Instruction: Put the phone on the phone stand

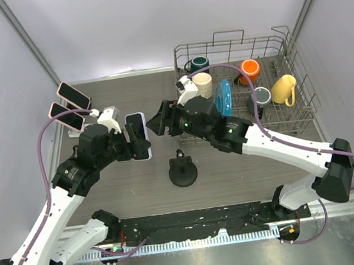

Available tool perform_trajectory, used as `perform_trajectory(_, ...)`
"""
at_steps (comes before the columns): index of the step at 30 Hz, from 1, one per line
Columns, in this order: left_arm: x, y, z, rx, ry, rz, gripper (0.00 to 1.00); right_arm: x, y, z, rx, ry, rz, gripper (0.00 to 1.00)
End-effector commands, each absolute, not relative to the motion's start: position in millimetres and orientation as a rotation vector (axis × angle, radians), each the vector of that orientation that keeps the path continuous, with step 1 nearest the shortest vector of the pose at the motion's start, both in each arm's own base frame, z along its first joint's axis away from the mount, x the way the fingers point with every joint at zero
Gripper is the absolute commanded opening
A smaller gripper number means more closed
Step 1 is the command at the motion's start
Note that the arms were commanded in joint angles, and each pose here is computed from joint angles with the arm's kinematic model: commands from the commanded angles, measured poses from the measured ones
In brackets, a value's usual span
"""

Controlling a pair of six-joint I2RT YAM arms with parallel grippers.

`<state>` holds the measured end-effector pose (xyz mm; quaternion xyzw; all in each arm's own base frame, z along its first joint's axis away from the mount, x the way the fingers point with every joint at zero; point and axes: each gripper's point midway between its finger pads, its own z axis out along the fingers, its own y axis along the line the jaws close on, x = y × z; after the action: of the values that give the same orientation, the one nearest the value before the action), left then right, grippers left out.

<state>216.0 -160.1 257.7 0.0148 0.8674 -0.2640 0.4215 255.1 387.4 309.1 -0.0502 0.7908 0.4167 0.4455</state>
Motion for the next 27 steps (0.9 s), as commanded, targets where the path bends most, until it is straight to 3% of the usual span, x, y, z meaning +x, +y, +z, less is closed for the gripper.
perform_trajectory(1,221.7,-172.2,280.6,0.084,2.08,-0.733,0.0,255.1,391.0,340.4,-0.086,1.856,1.113,0.68)
perform_trajectory(7,219.4,-176.6,291.4,0.101,2.043,-0.779,0.0,255.0,418.2,323.3,-0.137,1.899,1.154,0.63)
perform_trajectory(12,216.9,-177.2,295.2,0.11,2.035,-0.791,0.0,254.7,431.8,310.1,-0.174,1.925,1.173,0.52)
perform_trajectory(16,213.0,-179.3,299.8,0.113,2.035,-0.818,0.0,246.0,442.0,307.3,-0.258,1.936,1.211,0.37)
perform_trajectory(17,210.8,-180.5,303.0,0.108,2.032,-0.836,0.0,247.6,444.2,316.5,-0.258,1.893,1.232,0.19)
perform_trajectory(18,208.4,-180.3,307.2,0.108,2.023,-0.848,0.04,240.1,446.0,317.9,-0.305,1.887,1.262,0.05)
perform_trajectory(19,204.5,-179.5,317.2,0.108,1.997,-0.867,0.29,236.2,444.5,320.6,-0.345,1.869,1.268,0.01)
perform_trajectory(21,195.3,-180.0,329.0,0.123,1.964,-0.911,0.59,227.9,432.1,331.2,-0.392,1.812,1.28,0.01)
perform_trajectory(22,187.5,-178.1,338.2,0.134,1.926,-0.936,0.81,222.4,426.7,333.3,-0.43,1.79,1.295,0.01)
perform_trajectory(24,173.2,-186.0,349.2,0.198,1.882,-1.026,0.87,215.2,403.7,349.2,-0.452,1.711,1.367,0.01)
perform_trajectory(27,151.1,-197.6,359.3,0.305,1.842,-1.154,0.86,191.3,373.6,369.0,-0.537,1.591,1.491,0.01)
